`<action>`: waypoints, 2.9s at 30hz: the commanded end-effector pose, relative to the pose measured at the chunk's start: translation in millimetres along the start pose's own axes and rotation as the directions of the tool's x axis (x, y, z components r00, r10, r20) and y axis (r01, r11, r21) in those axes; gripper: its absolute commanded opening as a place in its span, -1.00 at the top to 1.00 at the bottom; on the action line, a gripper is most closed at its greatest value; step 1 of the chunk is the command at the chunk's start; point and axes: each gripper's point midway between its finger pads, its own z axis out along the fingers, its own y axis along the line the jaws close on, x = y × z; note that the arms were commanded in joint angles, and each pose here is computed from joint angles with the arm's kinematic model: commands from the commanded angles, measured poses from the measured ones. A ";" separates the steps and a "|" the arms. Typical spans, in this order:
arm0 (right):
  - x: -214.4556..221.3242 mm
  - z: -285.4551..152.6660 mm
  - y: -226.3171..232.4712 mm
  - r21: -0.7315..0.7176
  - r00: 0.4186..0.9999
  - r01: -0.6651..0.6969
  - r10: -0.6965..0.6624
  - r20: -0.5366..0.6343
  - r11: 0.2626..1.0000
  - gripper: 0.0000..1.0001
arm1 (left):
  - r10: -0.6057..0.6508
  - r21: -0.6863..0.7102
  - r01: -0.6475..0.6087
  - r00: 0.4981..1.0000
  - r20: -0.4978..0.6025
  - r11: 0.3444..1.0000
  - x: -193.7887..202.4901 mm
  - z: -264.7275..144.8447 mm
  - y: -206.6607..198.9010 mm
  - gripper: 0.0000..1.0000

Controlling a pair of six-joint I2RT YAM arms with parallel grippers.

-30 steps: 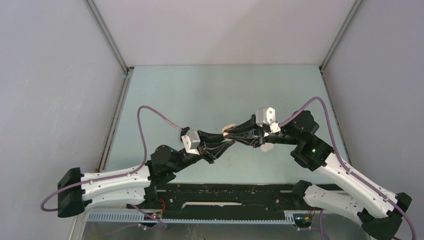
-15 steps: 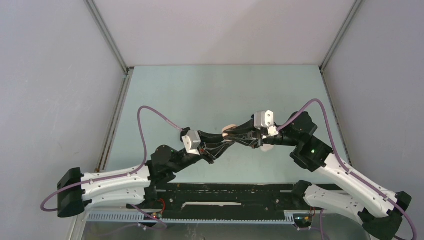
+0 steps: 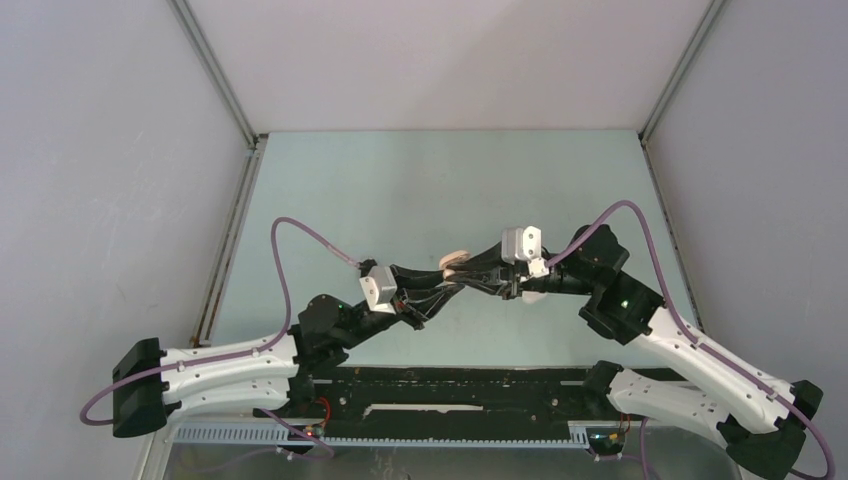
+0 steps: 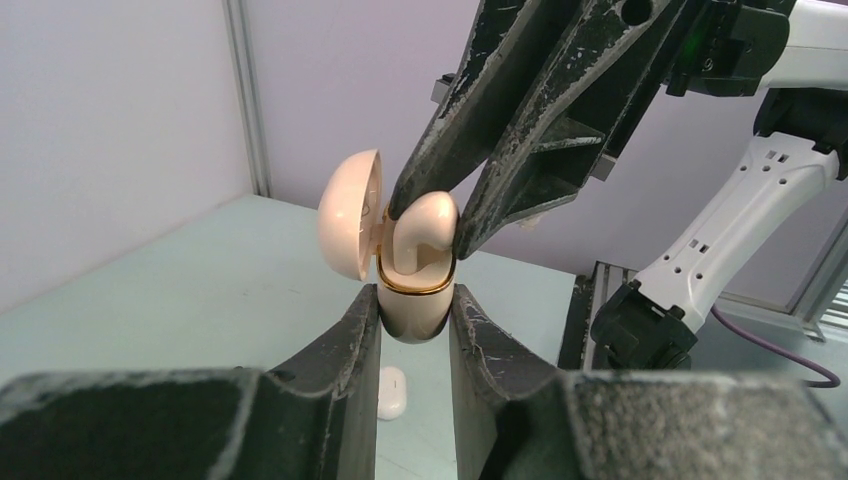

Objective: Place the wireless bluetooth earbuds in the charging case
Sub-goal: Place the earbud in the charging case.

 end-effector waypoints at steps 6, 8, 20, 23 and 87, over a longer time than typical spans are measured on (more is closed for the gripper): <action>36.1 1.8 -3.6 0.026 0.991 -0.003 0.006 -0.133 1.000 0.62 | 0.038 0.054 -0.043 0.994 0.102 0.998 -32.8 4.0 -10.1 0.99; 38.9 2.2 -2.7 0.020 0.989 -0.007 0.010 -0.149 1.000 0.53 | 0.056 0.057 -0.061 0.994 0.092 0.996 -31.3 3.1 -10.1 1.00; -11.5 -12.8 14.7 -0.107 0.987 0.076 -0.090 -0.132 0.991 0.12 | 0.059 0.045 -0.062 0.996 0.067 0.997 -21.3 2.1 -7.4 0.99; -19.9 -15.6 17.0 -0.121 0.986 0.089 -0.105 -0.129 0.989 -0.02 | 0.061 0.045 -0.064 0.996 0.061 0.997 -18.1 0.6 -7.0 0.99; 28.7 -26.3 6.4 -0.184 0.853 -0.209 0.088 -0.514 0.960 -0.75 | 0.122 0.078 -0.119 0.992 -0.036 0.990 16.0 -11.6 -7.8 0.99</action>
